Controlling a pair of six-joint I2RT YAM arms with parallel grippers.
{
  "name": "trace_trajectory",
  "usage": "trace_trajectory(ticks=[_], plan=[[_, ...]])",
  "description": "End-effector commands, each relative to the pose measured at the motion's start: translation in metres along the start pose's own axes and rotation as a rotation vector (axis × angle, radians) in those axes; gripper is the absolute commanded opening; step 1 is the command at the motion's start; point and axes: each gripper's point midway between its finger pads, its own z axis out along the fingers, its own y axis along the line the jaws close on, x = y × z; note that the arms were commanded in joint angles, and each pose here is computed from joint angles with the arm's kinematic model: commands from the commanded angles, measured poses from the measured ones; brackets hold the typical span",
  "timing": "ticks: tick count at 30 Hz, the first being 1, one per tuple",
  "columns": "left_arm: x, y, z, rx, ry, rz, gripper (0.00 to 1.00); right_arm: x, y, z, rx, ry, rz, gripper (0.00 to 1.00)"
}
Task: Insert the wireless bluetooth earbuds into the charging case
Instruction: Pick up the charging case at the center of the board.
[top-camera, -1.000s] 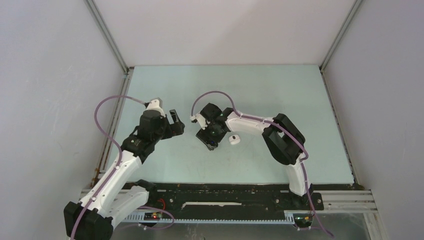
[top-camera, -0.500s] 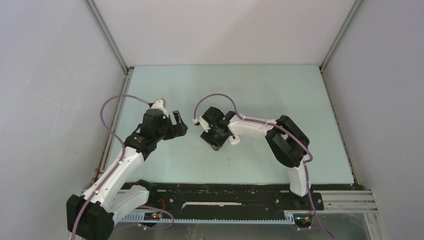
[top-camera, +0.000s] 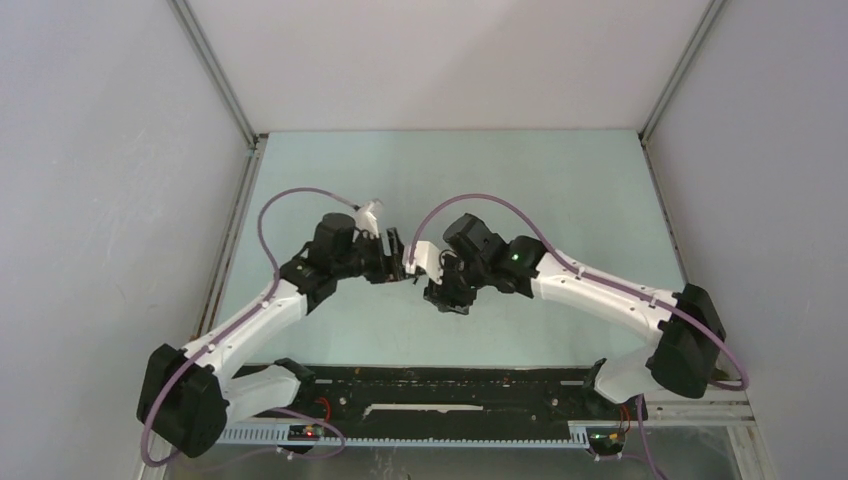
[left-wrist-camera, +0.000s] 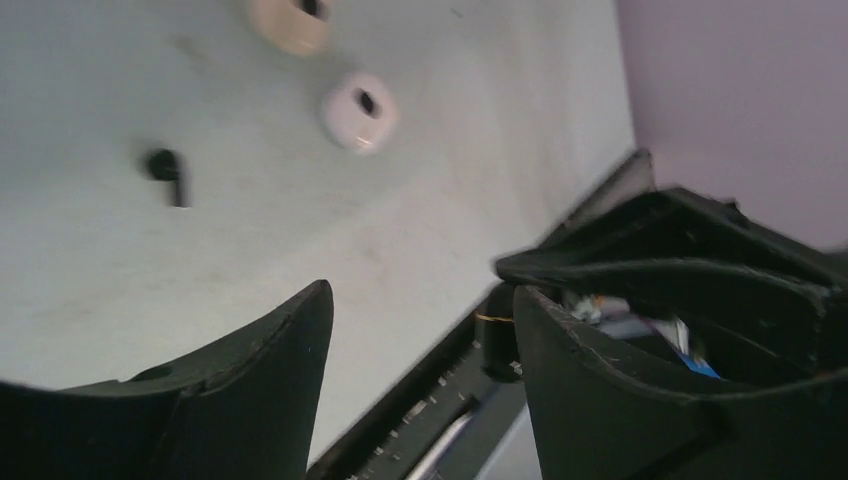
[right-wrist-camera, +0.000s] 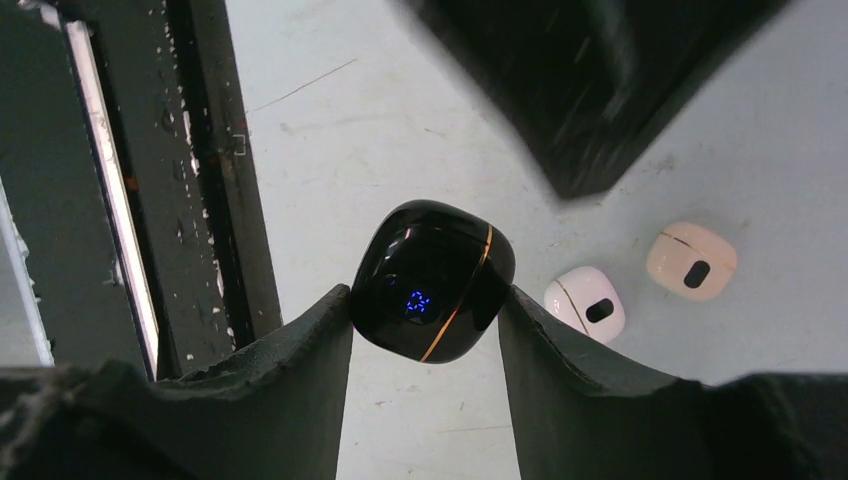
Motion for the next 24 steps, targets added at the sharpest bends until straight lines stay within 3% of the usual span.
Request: trace_trajectory(ticks=[1,4,14,24], plan=[[0.024,-0.063,0.0,0.247,0.12,0.045,0.7,0.002,0.011,-0.006,-0.045,-0.015,-0.09,0.31],[0.036,-0.063,0.006,0.24,0.17,0.015,0.63,-0.001,0.011,-0.01,-0.034,-0.031,-0.096,0.31],[0.058,-0.075,0.004,0.311,0.284,-0.027,0.6,-0.004,0.006,-0.012,0.0,-0.038,-0.106,0.31],[0.072,-0.078,0.006,0.346,0.374,-0.055,0.46,-0.006,0.003,-0.016,0.027,-0.059,-0.117,0.33]])
